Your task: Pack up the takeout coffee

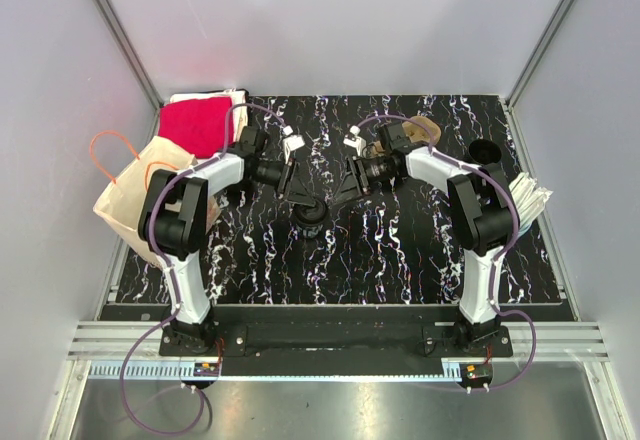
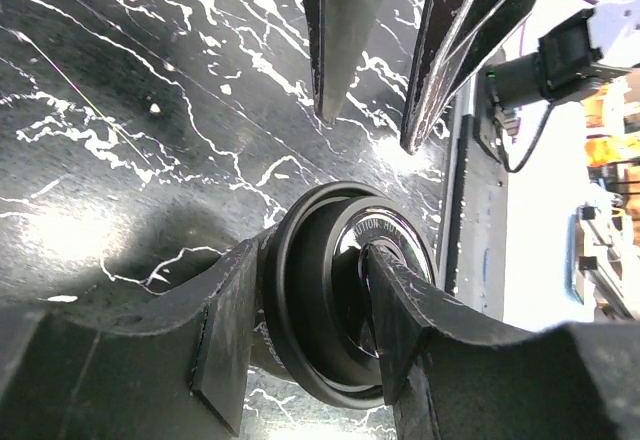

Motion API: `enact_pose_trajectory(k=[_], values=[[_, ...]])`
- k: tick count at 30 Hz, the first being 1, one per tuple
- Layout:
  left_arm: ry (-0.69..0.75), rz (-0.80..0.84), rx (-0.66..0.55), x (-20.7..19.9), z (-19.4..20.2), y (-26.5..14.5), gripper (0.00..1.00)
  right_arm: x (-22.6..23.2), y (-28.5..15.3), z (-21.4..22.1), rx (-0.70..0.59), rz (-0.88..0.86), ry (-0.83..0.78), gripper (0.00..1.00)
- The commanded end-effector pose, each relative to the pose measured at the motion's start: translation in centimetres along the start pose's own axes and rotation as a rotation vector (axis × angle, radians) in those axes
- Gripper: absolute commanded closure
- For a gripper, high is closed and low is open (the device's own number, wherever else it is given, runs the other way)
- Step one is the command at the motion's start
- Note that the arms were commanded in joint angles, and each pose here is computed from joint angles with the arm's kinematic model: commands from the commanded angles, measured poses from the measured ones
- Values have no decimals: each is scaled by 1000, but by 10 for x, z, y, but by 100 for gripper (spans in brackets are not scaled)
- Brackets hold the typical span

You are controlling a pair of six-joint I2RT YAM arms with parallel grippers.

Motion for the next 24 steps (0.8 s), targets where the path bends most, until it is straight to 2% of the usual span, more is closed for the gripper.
enact_pose_trajectory(k=[1, 4, 9, 15, 24], values=[[76, -42, -19, 5, 4, -5, 52, 28, -1, -9, -28, -13, -95, 50], [99, -48, -36, 1, -1, -6, 52, 31, -2, -5, -27, -13, -96, 50], [123, -46, -66, -3, -14, -9, 40, 33, -2, -2, -24, -11, -104, 50], [132, -34, -82, -9, -26, -12, 37, 36, -2, -1, -30, -2, -118, 50], [118, 6, -47, -20, -14, -14, 32, 33, 1, 3, -22, 8, -121, 49]])
Point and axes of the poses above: each gripper's point midway between its finger pads, its own y axis out along the fingers, its own x axis along the line the jaws close on, z = x × y, the point moved 3 cm from there along -y, back along the fingers, and after that the axes turned 14 degrees about y, right-handed, at the moved point
